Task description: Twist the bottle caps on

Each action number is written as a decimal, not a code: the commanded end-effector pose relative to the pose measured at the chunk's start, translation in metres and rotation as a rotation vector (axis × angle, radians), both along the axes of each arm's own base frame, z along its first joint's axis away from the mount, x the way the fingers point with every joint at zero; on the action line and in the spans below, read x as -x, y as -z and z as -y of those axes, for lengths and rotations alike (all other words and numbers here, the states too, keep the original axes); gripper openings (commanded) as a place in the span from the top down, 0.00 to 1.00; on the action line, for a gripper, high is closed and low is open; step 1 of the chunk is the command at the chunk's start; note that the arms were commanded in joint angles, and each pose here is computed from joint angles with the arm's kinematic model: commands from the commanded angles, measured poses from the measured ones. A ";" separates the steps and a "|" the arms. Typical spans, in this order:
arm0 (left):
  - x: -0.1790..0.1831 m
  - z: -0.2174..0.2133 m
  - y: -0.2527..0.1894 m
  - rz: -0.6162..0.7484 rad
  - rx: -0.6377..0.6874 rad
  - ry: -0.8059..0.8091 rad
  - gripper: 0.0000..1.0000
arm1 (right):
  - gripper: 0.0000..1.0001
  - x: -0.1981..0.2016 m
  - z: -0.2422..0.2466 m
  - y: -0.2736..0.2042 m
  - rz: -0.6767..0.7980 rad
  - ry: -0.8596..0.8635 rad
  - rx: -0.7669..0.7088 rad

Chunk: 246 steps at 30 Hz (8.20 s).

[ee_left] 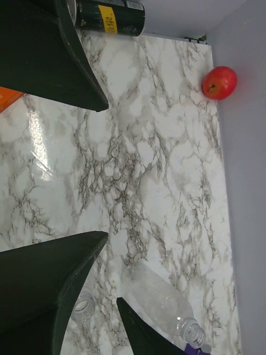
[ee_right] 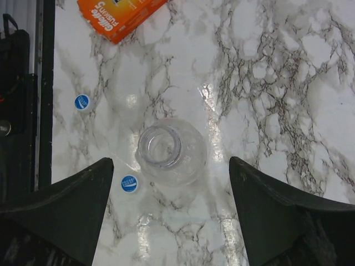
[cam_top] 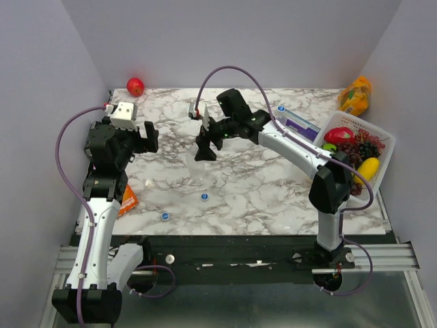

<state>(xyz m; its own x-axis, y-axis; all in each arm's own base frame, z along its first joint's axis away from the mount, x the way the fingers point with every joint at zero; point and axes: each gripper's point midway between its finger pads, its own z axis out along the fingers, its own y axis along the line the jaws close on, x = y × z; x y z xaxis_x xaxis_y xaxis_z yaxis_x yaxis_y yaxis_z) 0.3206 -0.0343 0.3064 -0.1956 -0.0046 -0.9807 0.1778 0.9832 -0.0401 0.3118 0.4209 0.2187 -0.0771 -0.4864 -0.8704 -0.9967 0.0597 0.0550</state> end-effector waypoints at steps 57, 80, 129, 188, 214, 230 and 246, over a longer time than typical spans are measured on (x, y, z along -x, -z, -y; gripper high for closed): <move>0.073 0.127 0.122 -0.113 -0.032 0.780 0.52 | 0.47 0.044 -0.013 -0.120 -0.164 -0.187 -0.321; 0.041 0.059 0.097 -0.106 0.098 0.352 1.00 | 0.24 0.069 0.032 0.143 0.263 -0.437 0.303; 0.057 0.096 0.142 -0.170 0.119 0.594 1.00 | 0.76 0.080 0.062 0.093 0.252 -0.324 0.345; 0.123 0.258 0.154 0.192 -0.177 1.303 1.00 | 0.69 0.136 0.115 -0.056 0.316 -0.575 0.200; 0.102 0.250 0.128 0.329 -0.099 1.097 1.00 | 0.68 0.149 0.125 -0.034 0.091 -0.541 0.298; 0.104 0.257 0.126 0.296 -0.118 1.141 1.00 | 0.68 0.149 0.116 -0.028 0.115 -0.534 0.351; 0.090 0.231 0.098 0.477 -0.042 0.897 1.00 | 0.71 0.145 0.114 -0.005 0.040 -0.418 0.476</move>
